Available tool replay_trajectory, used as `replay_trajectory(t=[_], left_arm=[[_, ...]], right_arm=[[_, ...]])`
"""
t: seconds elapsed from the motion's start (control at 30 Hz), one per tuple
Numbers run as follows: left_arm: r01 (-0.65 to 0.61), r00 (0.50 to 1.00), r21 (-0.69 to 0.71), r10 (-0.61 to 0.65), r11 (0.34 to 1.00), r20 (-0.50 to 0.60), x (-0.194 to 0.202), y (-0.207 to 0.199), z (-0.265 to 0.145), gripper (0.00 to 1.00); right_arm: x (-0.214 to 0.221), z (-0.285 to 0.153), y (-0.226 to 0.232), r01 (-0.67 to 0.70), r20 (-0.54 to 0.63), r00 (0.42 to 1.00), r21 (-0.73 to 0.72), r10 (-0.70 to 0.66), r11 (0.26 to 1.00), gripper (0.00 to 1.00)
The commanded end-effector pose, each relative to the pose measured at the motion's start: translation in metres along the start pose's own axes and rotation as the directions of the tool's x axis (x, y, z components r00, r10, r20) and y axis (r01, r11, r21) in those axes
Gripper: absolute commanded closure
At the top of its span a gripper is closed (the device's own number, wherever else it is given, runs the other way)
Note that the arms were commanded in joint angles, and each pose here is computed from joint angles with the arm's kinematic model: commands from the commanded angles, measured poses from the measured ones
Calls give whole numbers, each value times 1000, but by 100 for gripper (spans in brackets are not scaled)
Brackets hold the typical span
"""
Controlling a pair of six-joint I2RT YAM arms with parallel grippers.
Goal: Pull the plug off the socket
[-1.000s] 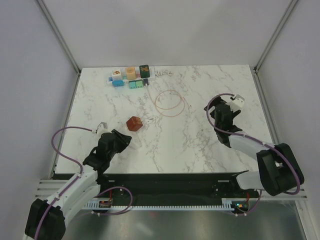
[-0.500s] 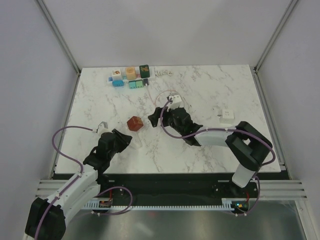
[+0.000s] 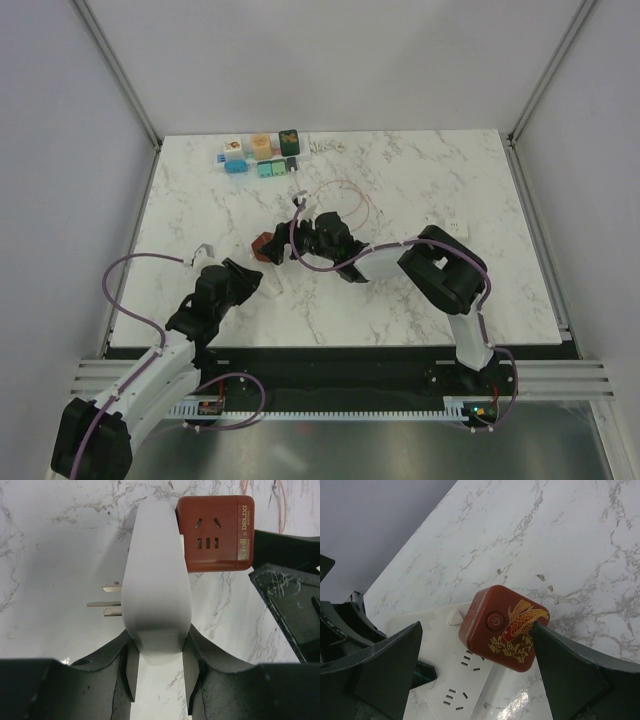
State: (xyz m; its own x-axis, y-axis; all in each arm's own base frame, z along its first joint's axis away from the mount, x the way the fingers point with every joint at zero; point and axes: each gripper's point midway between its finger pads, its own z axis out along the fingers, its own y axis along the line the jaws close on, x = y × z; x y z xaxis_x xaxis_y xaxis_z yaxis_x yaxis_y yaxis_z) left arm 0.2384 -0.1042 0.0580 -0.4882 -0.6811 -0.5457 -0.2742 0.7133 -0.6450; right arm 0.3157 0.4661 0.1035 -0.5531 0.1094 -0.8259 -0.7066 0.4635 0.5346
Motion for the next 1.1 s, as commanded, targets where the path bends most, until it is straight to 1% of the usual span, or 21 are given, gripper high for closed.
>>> replay_trajectory(t=[0.0,0.13,0.2,0.27,0.3,0.37,0.47,0.53,0.67,0.73,0.77,0.8,0.83,0.87,0.9,0.93,0.97,1.0,1.03,1.07], left_arm=[[-78,995,-74,73,994,-61,17,27,-1,98],[-75,996,-74,70,994,-61,17,27,-1,98],[-75,996,-75,71,994,-62,17,27,-1,98],[-76,996,-77,71,994,-61,17,28,-1,98],[-76,996,-77,71,994,-61,17,28,-1,98],[-76,996,-78,71,994,-60,17,27,-1,98],[-76,996,-79,71,994,-61,17,28,-1,98],[-76,996,-80,71,994,-60,17,28,-1,98],[-72,996,-83,67,994,-56,16,28,-1,98],[-72,996,-86,67,994,-54,16,29,-1,98],[-70,996,-97,64,993,-58,17,31,-1,98],[-65,997,-114,59,991,-55,16,33,-1,98],[-55,997,-125,49,991,-52,15,34,-1,98],[-34,999,-186,27,982,-41,14,45,-3,98],[-23,999,-186,16,982,-38,14,44,-3,98],[-17,999,-202,10,979,-34,14,48,-3,98],[-13,1000,-218,7,976,-29,13,51,-4,98],[-8,1000,-223,2,975,-26,13,51,-5,98],[-1,1000,-227,-4,974,-21,12,52,-5,98],[1,1000,-234,-5,972,-20,13,54,-5,98]], right_arm=[[6,13,10,-4,-32,999,-41,3,999,2],[6,16,3,8,-32,999,-2,-8,1000,2],[8,17,-6,3,-39,999,39,-1,999,2],[15,19,-18,1,-62,998,95,5,995,5],[13,22,-18,1,-62,998,102,5,995,9],[21,24,-31,-12,-87,996,157,26,988,11],[27,27,-34,-31,-99,994,172,48,985,14],[29,29,-34,-50,-102,992,172,68,984,19],[32,33,-31,-78,-108,989,153,96,985,23],[33,34,-30,-93,-110,988,146,109,985,28],[32,35,-29,-95,-105,988,141,111,985,32],[32,34,-32,-101,-100,988,146,116,984,45],[31,33,-32,-121,-94,986,147,136,982,54],[25,27,-45,-182,-57,980,151,192,972,92],[26,27,-43,-183,-62,979,144,194,972,92],[17,27,-42,-243,-24,969,118,248,963,100],[17,17,-57,-294,-3,955,125,297,948,100],[9,12,-60,-337,31,942,95,335,937,100],[-13,7,-47,-361,94,928,-23,361,932,100],[-13,-5,-59,-448,114,886,-36,449,893,100]])
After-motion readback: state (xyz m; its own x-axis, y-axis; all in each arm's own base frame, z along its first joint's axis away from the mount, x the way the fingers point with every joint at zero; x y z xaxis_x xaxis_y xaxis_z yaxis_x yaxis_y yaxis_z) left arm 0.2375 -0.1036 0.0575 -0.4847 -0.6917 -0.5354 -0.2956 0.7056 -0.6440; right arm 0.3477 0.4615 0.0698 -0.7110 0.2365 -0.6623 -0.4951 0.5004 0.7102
